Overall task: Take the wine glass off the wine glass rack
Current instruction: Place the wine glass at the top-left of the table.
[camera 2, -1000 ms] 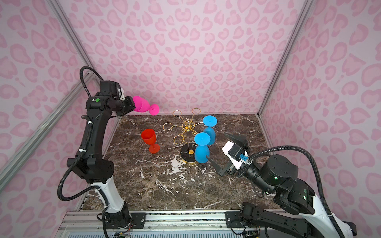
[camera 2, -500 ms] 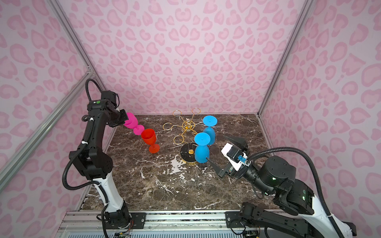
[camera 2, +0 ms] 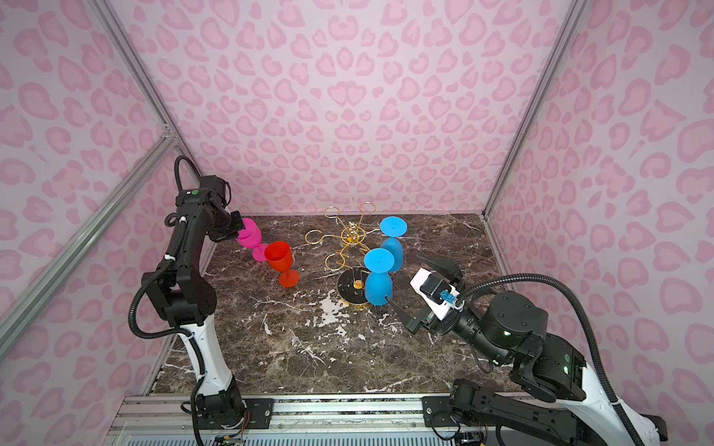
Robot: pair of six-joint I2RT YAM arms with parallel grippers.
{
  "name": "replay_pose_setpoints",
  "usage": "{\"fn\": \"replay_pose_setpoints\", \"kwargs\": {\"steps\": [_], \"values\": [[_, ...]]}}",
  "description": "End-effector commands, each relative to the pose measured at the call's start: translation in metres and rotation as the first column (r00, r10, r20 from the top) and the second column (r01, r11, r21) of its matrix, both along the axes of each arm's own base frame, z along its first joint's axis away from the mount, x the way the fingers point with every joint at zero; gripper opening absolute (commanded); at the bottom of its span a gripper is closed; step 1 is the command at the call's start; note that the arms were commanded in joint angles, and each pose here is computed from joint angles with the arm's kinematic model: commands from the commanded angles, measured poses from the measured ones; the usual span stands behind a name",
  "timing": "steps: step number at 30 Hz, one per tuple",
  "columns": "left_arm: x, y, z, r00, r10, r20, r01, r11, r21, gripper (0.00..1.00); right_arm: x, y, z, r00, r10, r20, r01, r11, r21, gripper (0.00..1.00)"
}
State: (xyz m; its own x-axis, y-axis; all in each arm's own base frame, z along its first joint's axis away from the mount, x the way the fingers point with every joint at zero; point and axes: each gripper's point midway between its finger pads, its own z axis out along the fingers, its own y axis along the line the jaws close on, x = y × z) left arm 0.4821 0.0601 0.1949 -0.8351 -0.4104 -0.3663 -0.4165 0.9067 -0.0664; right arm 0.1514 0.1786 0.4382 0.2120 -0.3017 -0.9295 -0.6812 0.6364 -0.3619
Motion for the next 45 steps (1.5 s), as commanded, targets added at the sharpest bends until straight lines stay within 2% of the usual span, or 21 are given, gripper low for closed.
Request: {"fn": "replay_pose_setpoints", "kwargs": {"steps": [1,7,13,32,35,45], "values": [[0.006,-0.014,-0.003,0.999,-0.032,0.001,0.032,0.999,-0.025,0.03,0.003,0.002,-0.001,1.0,-0.009,-0.005,0.009,1.0,0.0,1.0],[0.023,-0.033,-0.014,0.998,-0.061,-0.002,0.061,0.997,-0.036,0.03,0.004,0.002,0.0,1.0,-0.007,-0.017,0.008,1.0,0.009,1.0],[0.023,-0.035,-0.031,0.996,-0.071,-0.047,0.07,0.997,-0.017,0.03,0.003,-0.004,0.003,1.0,-0.021,-0.016,0.021,1.0,0.018,1.0],[0.027,-0.045,-0.043,0.993,-0.095,-0.07,0.095,0.995,-0.001,0.03,0.003,-0.003,0.003,1.0,-0.02,-0.024,0.021,1.0,0.024,1.0],[0.027,-0.046,-0.043,0.993,-0.099,-0.067,0.098,0.995,-0.008,0.05,0.003,-0.004,0.004,0.999,-0.02,-0.025,0.021,0.999,0.026,1.0],[0.029,-0.047,-0.033,0.995,-0.097,-0.038,0.096,0.995,-0.014,0.25,0.002,-0.004,0.004,0.999,-0.017,-0.027,0.018,0.999,0.03,1.0]]}}
